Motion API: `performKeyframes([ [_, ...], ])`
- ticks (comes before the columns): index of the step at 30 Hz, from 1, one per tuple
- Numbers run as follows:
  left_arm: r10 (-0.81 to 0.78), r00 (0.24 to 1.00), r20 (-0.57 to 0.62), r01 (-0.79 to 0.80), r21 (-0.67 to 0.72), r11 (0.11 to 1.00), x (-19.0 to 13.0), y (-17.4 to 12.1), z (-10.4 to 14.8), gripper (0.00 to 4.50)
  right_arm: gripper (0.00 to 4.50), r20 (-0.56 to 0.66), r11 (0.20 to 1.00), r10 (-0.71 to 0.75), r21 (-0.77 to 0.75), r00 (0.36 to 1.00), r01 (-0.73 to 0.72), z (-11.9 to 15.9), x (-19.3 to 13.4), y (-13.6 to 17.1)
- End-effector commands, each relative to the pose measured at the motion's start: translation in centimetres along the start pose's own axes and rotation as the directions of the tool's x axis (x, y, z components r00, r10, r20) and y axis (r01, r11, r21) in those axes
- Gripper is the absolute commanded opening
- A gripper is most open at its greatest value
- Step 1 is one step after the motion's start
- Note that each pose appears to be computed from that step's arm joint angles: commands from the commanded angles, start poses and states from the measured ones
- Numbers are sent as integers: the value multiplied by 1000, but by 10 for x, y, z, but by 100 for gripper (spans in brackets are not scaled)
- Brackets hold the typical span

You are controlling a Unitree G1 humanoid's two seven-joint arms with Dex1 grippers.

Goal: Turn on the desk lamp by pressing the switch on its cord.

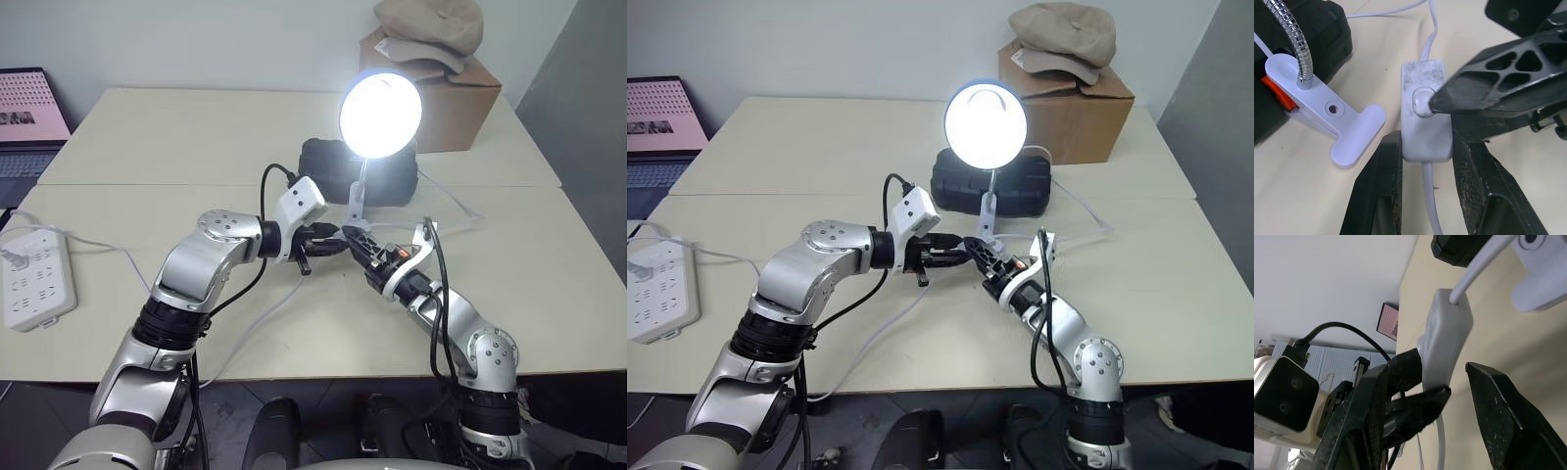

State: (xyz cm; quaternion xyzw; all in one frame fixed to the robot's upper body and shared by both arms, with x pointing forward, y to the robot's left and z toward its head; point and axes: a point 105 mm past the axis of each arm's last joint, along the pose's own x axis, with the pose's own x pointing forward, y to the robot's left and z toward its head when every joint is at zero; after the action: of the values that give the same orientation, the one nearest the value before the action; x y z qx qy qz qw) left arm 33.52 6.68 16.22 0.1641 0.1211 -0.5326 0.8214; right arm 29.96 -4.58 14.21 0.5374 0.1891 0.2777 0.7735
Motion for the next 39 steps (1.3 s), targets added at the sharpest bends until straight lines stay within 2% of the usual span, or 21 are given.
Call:
performKeyframes([
  [1,24,999,25,-26,46,999,-3,5,10,109,258,7,996,61,-68,998,-60,7,-15,15],
  [7,27,1000,16,-28,54,998,-4,7,8,109,258,-25,981,70,-178,997,-73,9,-31,18],
  [9,25,1000,14,-26,54,998,-4,7,7,109,294,-36,974,81,-210,996,-86,8,-35,21],
  [10,25,1000,13,-25,55,998,-4,7,7,109,294,-39,969,79,-231,996,-85,8,-36,21],
  [12,25,1000,9,-25,58,998,-3,8,5,109,355,-47,959,84,-267,995,-93,8,-39,24],
  [14,26,1000,-17,-25,72,997,-5,10,-1,109,397,-156,860,66,-492,986,-135,-3,-49,30],
  [16,28,999,-39,-24,90,996,-6,12,-7,109,442,-249,735,4,-656,969,-171,-12,-58,27],
  [17,30,998,-52,-25,104,994,-6,13,-10,109,450,-279,676,-32,-713,960,-185,-14,-62,24],
  [21,34,996,-87,-22,142,990,-6,18,-21,109,450,-349,433,-167,-866,922,-250,-11,-77,11],
  [23,25,994,-110,-6,172,985,-5,19,-30,109,450,-309,263,-226,-933,924,-248,6,-82,10],
  [25,7,994,-106,13,186,983,-2,17,-35,109,450,-285,169,-228,-953,931,-250,20,-84,15],
  [28,-32,994,-105,52,195,979,2,13,-41,109,450,-302,93,-220,-953,928,-288,27,-89,21],
  [33,-75,993,-97,96,241,966,7,9,-46,109,450,-289,33,-209,-957,934,-289,41,-90,26],
  [35,-96,992,-83,114,257,960,6,8,-44,179,450,-280,18,-207,-959,938,-282,46,-90,27],
  [39,-114,991,-71,130,273,953,-5,8,-41,267,450,-270,6,-206,-961,941,-275,53,-90,27],
])
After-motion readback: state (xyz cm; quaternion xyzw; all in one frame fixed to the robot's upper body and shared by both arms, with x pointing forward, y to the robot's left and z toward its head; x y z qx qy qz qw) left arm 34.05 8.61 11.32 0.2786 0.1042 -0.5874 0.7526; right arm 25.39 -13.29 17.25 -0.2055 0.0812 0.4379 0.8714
